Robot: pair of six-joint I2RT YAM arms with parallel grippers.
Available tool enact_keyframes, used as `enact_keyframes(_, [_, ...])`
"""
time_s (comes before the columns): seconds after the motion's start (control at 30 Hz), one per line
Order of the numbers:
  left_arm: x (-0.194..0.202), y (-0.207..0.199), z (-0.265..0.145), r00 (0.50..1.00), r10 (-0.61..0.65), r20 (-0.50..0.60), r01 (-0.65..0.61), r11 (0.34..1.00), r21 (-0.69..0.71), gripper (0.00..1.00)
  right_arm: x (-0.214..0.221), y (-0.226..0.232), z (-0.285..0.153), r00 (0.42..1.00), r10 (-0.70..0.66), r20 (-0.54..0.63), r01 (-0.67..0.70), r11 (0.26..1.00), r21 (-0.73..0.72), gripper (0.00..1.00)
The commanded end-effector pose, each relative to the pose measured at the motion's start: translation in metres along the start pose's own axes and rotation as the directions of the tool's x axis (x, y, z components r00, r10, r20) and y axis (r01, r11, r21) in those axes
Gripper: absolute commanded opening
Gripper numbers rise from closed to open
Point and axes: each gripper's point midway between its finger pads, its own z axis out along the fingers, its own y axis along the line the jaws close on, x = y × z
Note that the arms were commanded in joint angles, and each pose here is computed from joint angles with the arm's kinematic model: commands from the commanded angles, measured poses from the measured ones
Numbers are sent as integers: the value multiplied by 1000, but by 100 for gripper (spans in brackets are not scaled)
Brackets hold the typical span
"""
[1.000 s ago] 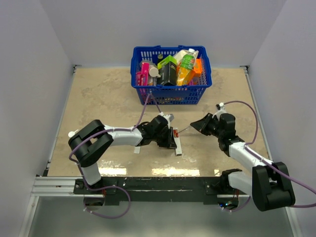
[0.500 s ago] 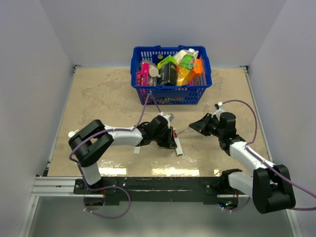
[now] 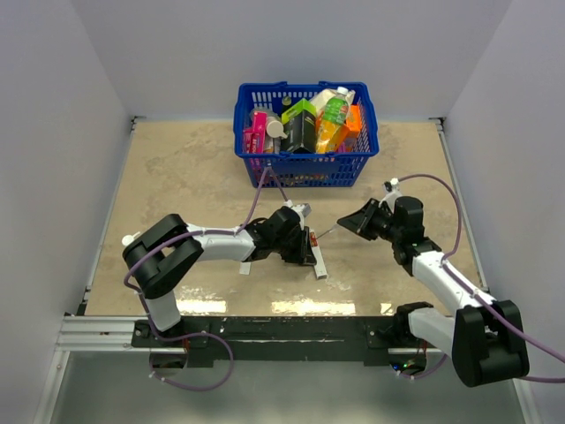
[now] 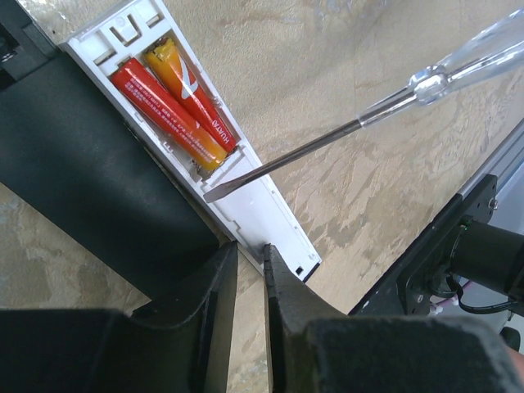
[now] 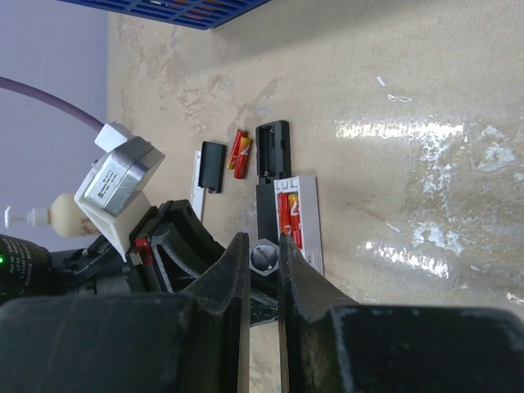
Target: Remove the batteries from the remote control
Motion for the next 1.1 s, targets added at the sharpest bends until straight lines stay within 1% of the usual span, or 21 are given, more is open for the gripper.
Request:
enact_keyframes(0.0, [-10,-7,-2,999,17,43,-17,1000,2,24,-17,17,-5,997,-76,26,77,997,-20,0])
enact_keyframes(0.17, [-24,-18,-17,996,25,86,-25,1000,6,25,-23,19,-6,994,-102,30,102,995,-4,0])
enact_keyframes(0.27, [-29,-20,-29,993,14,113,-13,1000,-17,27,-26,17,-7,992,-122,32,122,992,18,0])
enact_keyframes(0.4, [-43,-22,-48,982,3,190,4,999,-35,30,-24,14,-4,990,-139,22,138,990,24,0])
enact_keyframes(0.57, [-51,-25,-68,975,10,223,6,998,-68,32,-25,8,4,990,-141,12,140,990,27,0])
enact_keyframes(0.6, [-53,-19,-71,972,18,233,6,995,-102,32,-25,8,6,990,-139,10,139,990,27,0])
enact_keyframes(0.7, [-59,-13,-79,965,18,262,18,991,-133,34,-22,3,11,991,-133,-7,134,991,32,0])
enact_keyframes(0.83, [-66,-4,-87,959,-3,283,42,990,-131,34,-18,6,12,991,-132,-21,133,991,23,0])
enact_keyframes(1.07, [-67,19,-89,957,-28,288,72,987,-143,34,-18,13,13,992,-125,-20,125,992,5,0])
